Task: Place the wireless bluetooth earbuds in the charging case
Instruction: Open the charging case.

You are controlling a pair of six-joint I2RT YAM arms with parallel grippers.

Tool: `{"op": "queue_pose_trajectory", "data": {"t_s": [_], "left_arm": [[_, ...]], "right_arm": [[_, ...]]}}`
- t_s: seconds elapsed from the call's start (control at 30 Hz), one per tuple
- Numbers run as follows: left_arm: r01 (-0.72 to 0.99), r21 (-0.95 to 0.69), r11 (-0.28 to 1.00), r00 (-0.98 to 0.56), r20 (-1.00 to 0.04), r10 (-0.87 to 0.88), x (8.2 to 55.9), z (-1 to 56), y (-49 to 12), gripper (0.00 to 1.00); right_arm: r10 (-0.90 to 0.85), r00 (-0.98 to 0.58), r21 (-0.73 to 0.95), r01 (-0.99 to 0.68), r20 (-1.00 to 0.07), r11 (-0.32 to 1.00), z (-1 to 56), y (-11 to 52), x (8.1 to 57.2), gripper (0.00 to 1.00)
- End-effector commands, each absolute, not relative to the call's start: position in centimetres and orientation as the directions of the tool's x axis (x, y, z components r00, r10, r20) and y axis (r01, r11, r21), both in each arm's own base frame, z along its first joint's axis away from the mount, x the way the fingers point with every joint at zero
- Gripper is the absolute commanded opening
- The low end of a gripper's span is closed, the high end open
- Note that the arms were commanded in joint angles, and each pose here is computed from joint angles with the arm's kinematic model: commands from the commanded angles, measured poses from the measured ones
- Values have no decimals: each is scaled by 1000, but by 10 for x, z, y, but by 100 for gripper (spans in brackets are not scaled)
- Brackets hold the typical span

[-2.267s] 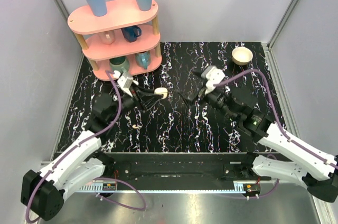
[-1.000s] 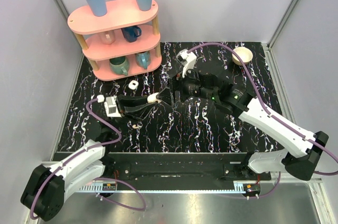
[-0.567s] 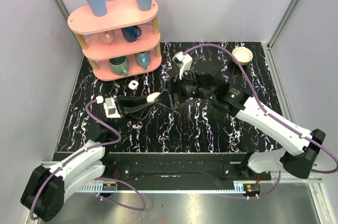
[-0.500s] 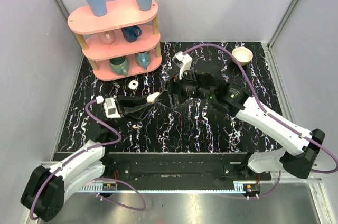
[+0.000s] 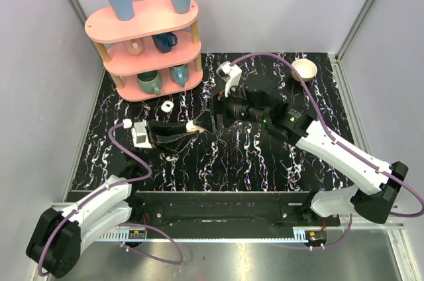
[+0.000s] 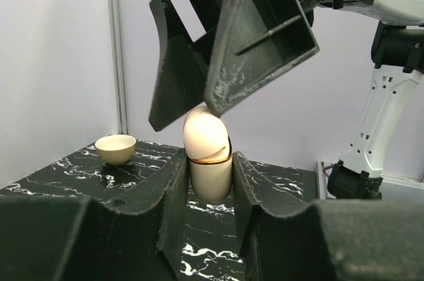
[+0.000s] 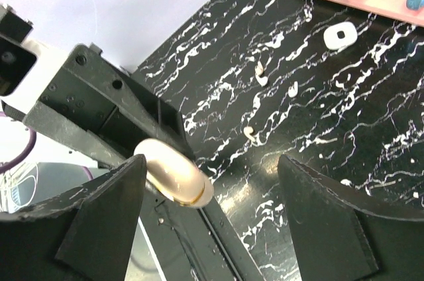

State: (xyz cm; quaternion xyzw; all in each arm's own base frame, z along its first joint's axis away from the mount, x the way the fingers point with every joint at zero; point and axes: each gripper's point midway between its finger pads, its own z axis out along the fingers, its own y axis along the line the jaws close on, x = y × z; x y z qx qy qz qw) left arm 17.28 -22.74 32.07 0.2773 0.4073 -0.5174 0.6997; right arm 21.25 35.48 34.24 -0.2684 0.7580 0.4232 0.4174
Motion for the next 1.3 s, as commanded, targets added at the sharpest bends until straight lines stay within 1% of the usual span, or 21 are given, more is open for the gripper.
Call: {"op": "queue_pose_trajectory", "data": {"t_s": [0.0,0.17,0.33,0.37,0.57,0.7,0.8,0.9,1.1,1.27], "left_arm": [[942,216,256,330,-731,-598,127,378,-215,0],[941,223,254,333,-739,-586,126,376,-216,0],[930,194,311,349,-730,-588,134,376,-211,0],[931,187,312,342,-741,-577,136,374,-212,0],[914,152,376,354,-754,-554,150,371,-209,0],[904,144,402,364,-751,-551,155,373,-207,0],[899,142,414,371,-748,-550,157,375,-206,0],[897,147,418,378,-745,-550,157,377,-206,0],[899,159,408,382,-742,-552,154,381,-206,0],[910,162,383,365,-752,-549,151,379,-209,0]], "right_arm": [[0,-452,388,-766,-892,512,363,360,228,85],[10,-443,387,-770,-896,508,367,362,230,85],[21,-417,381,-806,-908,453,377,362,219,86],[22,-406,372,-814,-914,447,380,361,218,86],[13,-324,309,-891,-946,333,400,353,191,89],[-16,-320,306,-919,-947,249,399,352,173,88],[-45,-349,331,-917,-936,224,390,355,168,86],[-65,-372,347,-906,-926,243,381,357,171,85],[-73,-369,331,-893,-927,304,369,359,186,85],[-84,-367,324,-891,-927,320,363,364,192,83]]}}
